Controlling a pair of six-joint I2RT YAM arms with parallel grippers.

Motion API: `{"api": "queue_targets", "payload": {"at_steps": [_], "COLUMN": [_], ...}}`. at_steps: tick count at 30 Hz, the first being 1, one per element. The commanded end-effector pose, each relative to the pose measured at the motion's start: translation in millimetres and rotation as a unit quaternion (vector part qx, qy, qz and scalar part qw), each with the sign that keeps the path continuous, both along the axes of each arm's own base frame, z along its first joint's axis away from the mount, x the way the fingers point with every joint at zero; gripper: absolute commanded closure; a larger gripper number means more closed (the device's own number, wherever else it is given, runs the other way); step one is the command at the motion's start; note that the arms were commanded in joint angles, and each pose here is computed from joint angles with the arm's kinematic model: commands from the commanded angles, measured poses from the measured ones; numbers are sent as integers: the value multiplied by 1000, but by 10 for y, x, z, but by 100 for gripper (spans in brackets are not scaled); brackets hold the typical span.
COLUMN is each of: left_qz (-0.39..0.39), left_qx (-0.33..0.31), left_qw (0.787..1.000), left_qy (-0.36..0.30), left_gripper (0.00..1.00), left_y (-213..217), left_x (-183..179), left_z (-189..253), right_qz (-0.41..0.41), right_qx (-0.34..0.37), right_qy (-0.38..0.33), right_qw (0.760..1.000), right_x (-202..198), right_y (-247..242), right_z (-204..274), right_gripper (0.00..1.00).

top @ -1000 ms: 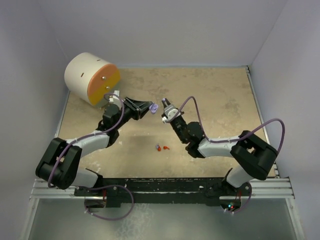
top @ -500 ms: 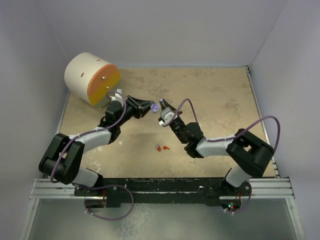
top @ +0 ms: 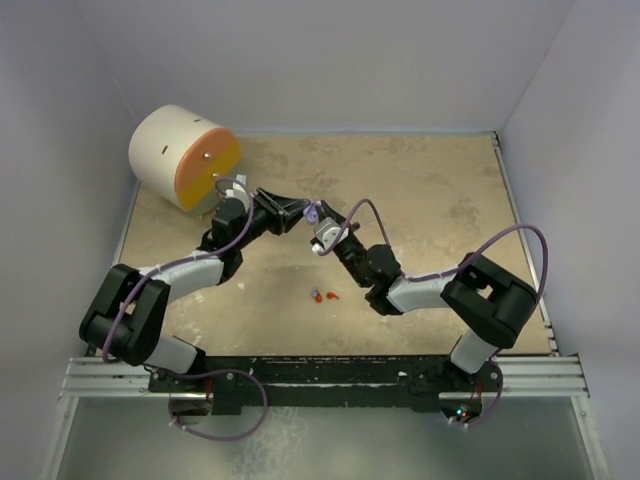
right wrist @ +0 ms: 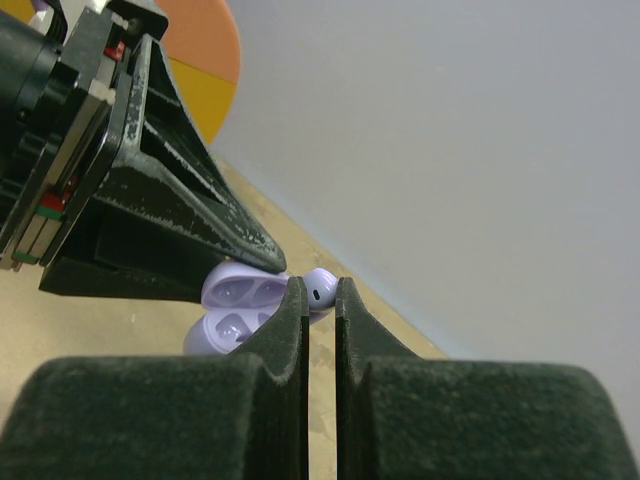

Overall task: Insert the wireless bluetooth earbuds into the charging case
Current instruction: Place the earbud in the charging case.

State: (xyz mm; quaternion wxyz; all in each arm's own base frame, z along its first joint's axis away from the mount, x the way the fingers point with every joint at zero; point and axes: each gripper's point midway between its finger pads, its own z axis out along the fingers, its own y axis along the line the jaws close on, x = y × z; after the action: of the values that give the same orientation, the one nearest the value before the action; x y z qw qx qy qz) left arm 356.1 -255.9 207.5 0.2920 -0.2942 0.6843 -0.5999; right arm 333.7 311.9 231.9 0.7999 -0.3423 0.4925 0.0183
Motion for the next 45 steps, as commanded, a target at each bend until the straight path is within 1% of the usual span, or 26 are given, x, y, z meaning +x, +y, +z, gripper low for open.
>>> {"api": "queue_targets", "payload": {"at_steps": [1, 19, 31, 45], "left_qz": [-12, -16, -14, 9], "left_qx": [-14, -25, -27, -35], "left_qw": [1000, 999, 999, 998], "left_qy": [-24, -33, -36, -51], "left_gripper": [100, 100, 100, 100], "left_y": [-47, -66, -62, -5], "left_x": [45, 54, 53, 107], "left_z": [205, 287, 317, 451], "right_qz": [5, 11, 3, -7], "right_qx": [38, 24, 23, 35], "right_qy": [-44, -30, -19, -1], "right_qw": [998, 999, 1000, 999], "right_x": [1, 19, 0, -7], "right_y": [26, 78, 8, -62], "right_z": [351, 180, 97, 57], "right_gripper": [100, 100, 100, 100]}}
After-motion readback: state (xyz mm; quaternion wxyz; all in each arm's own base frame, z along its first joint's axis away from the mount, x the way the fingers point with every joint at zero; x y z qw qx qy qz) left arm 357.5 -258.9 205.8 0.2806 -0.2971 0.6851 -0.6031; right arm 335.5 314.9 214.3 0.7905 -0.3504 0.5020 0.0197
